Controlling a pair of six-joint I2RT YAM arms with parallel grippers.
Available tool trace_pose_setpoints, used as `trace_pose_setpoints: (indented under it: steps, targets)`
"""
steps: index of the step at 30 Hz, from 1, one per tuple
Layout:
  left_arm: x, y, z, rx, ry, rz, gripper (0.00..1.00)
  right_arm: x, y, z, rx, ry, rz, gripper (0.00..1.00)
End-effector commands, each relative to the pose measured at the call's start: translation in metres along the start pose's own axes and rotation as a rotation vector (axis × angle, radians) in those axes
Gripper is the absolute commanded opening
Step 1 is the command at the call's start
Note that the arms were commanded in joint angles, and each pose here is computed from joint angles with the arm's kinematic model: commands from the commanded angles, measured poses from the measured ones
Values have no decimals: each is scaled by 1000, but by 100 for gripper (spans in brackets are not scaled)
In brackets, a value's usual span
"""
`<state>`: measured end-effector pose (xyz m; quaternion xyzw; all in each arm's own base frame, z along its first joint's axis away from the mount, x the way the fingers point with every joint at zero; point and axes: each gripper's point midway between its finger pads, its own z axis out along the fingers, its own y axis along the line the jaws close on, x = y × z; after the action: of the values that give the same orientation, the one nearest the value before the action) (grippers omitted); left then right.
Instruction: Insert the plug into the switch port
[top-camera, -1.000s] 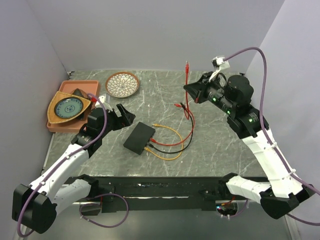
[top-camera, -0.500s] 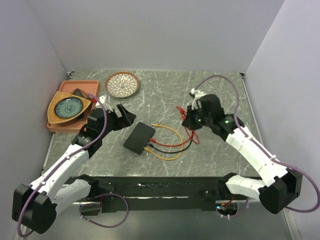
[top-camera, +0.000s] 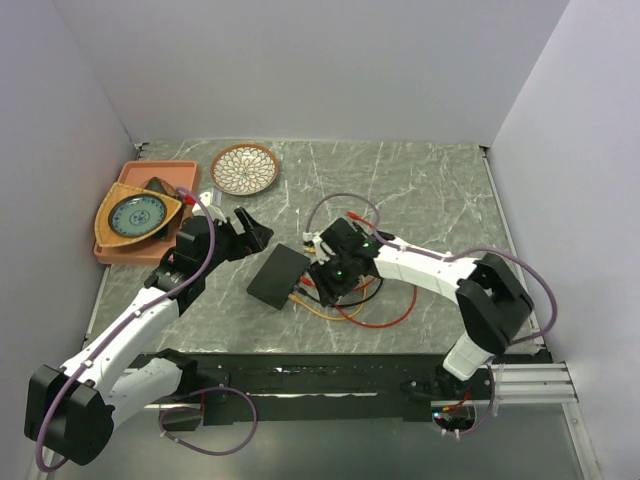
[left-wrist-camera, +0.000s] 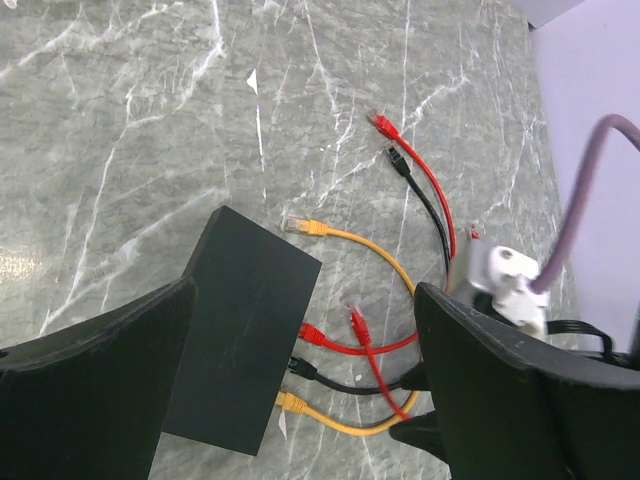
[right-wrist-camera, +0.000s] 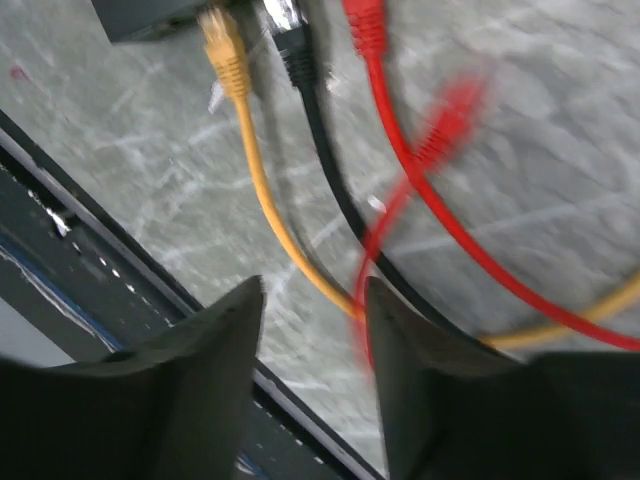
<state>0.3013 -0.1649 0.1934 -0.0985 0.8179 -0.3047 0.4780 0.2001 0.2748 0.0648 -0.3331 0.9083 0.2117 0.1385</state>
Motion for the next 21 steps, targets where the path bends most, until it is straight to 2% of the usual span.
trace_pose_setpoints:
  steps: [1, 2, 3, 5, 15, 19, 20, 21]
  targets:
    - [-11, -6, -2, 17, -36, 15, 96, -25, -3, -3, 29, -43, -54, 57]
    - [-11, -5, -2, 10, -38, 16, 96, -26, -1, -3, 21, -51, -53, 58]
    - [-12, -4, -2, 5, -41, 20, 96, -29, -1, -5, 24, -69, -42, 65]
    - [-11, -3, -2, 0, -40, 24, 96, -34, 0, -4, 20, -94, -34, 67]
    - [-8, -3, 1, 6, -25, 24, 96, -39, -25, 19, 162, -48, 36, 63]
    - [-9, -2, 0, -1, -31, 25, 96, -33, -29, 31, 169, -10, 47, 54]
    - [-10, -1, -1, -4, -33, 26, 96, -31, -32, 33, 187, 0, 55, 44]
    - [-10, -2, -1, -1, -34, 27, 96, -27, -35, 37, 195, 20, 63, 41]
